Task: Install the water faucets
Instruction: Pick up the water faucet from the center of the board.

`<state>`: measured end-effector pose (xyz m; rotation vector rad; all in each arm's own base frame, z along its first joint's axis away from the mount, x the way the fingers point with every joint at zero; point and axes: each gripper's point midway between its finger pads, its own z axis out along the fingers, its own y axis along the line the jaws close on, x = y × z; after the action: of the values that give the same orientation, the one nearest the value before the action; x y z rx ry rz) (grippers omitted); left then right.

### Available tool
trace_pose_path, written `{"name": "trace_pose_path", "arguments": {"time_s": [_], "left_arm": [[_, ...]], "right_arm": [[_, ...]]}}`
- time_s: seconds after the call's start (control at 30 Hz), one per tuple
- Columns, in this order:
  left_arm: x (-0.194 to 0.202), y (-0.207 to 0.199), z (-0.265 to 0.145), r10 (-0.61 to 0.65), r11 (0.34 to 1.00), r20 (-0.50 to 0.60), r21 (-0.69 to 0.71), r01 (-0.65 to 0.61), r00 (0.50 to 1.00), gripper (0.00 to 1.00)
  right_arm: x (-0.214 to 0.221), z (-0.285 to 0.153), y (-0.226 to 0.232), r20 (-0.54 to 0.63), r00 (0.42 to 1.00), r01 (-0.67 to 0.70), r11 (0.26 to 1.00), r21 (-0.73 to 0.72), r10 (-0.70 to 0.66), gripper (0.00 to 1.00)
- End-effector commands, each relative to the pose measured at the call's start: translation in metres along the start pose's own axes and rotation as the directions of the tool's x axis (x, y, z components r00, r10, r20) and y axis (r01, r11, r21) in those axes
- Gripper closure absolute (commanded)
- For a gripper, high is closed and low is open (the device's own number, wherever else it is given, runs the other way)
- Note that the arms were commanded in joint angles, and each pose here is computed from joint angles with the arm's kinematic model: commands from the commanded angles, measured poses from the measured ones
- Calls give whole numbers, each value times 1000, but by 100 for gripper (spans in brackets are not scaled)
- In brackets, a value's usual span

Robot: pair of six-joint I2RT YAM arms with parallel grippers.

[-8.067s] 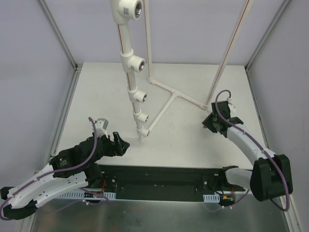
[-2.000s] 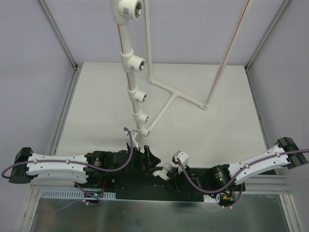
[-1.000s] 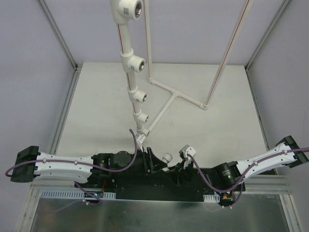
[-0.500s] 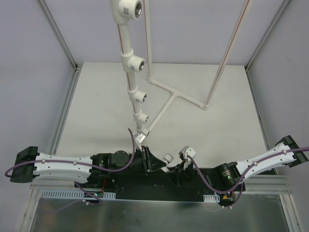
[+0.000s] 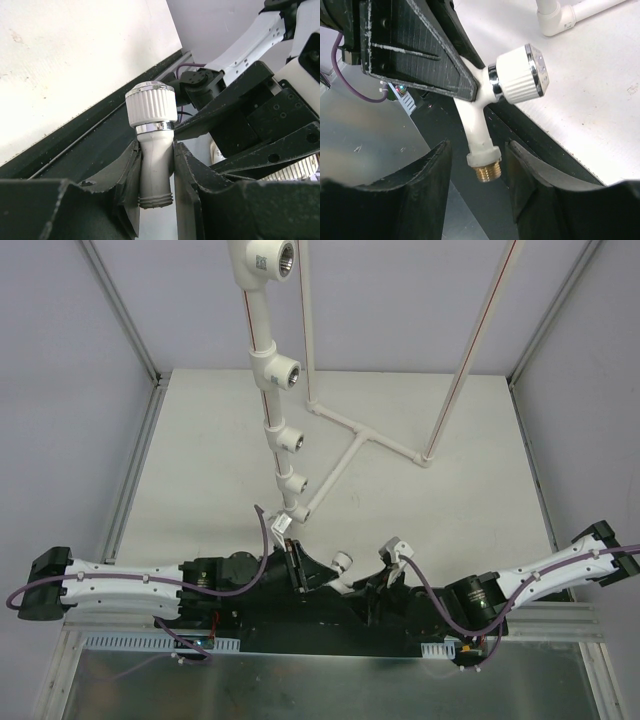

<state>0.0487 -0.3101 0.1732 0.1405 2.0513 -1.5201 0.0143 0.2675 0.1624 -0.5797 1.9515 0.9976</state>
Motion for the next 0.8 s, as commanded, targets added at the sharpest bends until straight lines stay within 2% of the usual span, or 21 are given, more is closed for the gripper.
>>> {"name": "trace_pose_path", "arguments": {"time_s": [0.0, 0.27, 0.43, 0.77], "left_arm": [[-26, 5, -3, -88, 995, 124, -37, 93, 988, 100], [-42, 16, -4, -160, 979, 225, -92, 184, 961, 100], [-41, 7, -1, -174, 976, 198, -99, 196, 965, 100], [-38, -12, 19, -166, 975, 158, -121, 186, 973, 100]], "right_arm": [[-11, -1, 4, 41, 999, 2, 1000, -21, -1, 47], [-13, -3, -4, 33, 992, 121, 993, 0, -121, 46], [-21, -6, -11, 47, 980, 190, 981, 32, -192, 46], [-20, -3, -11, 31, 954, 297, 954, 37, -298, 37]]}}
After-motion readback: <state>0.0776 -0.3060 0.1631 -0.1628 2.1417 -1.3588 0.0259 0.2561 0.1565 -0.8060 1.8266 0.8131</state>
